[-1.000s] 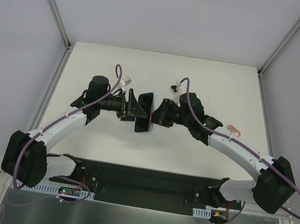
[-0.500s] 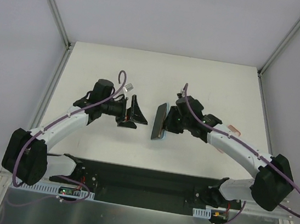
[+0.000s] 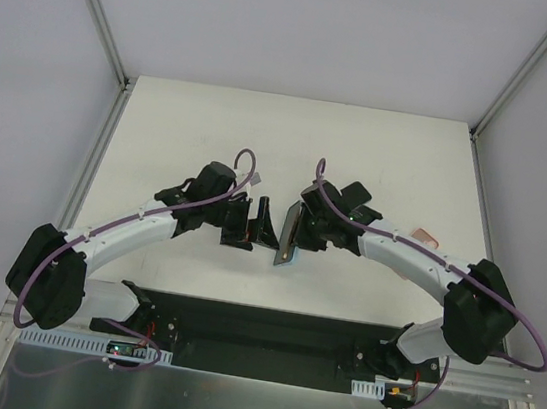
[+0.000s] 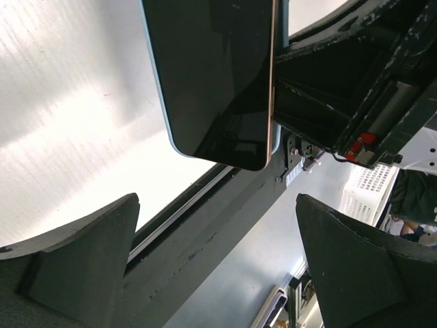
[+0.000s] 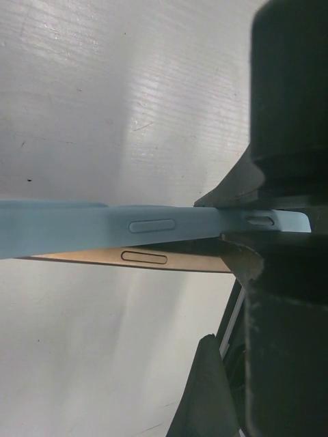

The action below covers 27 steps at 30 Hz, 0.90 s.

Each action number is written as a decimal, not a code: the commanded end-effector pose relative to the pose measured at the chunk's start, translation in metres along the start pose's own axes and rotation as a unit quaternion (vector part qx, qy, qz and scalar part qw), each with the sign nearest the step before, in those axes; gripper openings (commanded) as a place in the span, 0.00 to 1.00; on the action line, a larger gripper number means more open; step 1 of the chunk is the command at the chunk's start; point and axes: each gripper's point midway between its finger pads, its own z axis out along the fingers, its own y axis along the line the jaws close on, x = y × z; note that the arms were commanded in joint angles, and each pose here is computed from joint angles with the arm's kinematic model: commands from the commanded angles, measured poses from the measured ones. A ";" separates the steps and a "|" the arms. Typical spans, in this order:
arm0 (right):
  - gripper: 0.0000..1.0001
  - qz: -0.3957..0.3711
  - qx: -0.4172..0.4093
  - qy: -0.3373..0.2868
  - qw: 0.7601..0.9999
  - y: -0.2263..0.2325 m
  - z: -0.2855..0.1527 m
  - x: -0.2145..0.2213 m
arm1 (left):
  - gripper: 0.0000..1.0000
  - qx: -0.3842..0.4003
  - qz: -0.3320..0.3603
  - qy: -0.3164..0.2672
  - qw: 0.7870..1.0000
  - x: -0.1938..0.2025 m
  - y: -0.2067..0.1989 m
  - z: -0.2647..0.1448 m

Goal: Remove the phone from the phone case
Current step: Remove the phone case from the phone.

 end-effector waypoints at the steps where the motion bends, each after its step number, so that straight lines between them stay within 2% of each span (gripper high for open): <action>1: 0.01 -0.006 -0.044 -0.049 0.998 0.023 -0.019 -0.023 | 0.95 -0.012 0.023 -0.027 0.999 -0.013 -0.003 -0.003; 8: 0.01 -0.010 -0.039 -0.029 0.999 0.017 -0.010 -0.012 | 0.93 -0.026 0.023 -0.026 0.999 -0.010 0.006 0.001; 14: 0.01 0.017 -0.001 -0.011 1.000 0.010 -0.003 -0.010 | 0.91 -0.044 0.057 -0.025 0.997 -0.004 0.000 0.013; 18: 0.01 0.032 0.018 0.003 0.999 0.007 -0.004 -0.006 | 0.91 -0.047 0.114 -0.045 0.991 -0.003 -0.004 0.022; 27: 0.01 0.056 0.034 0.033 0.997 0.012 -0.005 0.000 | 0.85 -0.050 0.136 -0.019 0.989 0.007 -0.003 0.050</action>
